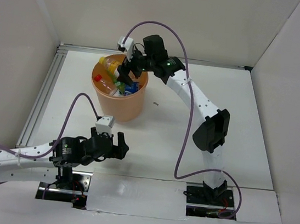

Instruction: Put the plastic bottles in the bin

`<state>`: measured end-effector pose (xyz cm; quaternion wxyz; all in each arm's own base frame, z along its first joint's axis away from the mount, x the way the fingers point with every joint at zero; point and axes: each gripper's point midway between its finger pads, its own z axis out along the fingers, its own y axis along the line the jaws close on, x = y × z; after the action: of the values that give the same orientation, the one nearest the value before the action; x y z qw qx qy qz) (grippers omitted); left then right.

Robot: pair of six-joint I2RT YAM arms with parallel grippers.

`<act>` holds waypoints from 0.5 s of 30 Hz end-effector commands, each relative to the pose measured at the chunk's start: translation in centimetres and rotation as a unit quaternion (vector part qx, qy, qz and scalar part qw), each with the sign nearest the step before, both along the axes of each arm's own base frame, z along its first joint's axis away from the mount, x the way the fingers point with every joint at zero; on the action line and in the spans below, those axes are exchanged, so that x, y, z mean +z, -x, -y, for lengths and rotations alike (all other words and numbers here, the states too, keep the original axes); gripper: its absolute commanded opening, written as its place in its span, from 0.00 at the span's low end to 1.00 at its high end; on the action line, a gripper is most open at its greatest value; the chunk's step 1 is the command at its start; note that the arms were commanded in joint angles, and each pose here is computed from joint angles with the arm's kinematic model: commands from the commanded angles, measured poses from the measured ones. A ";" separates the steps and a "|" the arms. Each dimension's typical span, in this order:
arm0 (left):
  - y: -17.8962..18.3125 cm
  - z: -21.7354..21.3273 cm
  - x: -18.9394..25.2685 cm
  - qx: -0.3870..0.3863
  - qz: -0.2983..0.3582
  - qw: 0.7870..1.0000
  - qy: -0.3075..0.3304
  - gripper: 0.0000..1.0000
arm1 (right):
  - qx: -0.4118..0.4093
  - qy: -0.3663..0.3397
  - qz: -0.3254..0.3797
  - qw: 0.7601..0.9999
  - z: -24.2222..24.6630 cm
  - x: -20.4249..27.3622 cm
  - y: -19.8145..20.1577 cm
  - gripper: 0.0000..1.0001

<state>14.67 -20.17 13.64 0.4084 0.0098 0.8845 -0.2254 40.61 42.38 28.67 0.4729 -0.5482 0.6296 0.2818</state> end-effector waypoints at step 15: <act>-2.7 2.1 7.2 -0.017 0.109 0.994 0.010 0.99 | -0.368 -0.051 0.129 0.919 20.1 14.1 -1.3 1.00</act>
<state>16.36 -21.58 17.62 0.4552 0.0381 0.8606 -0.2250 38.04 30.62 43.78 0.6258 -0.4126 0.6401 0.1684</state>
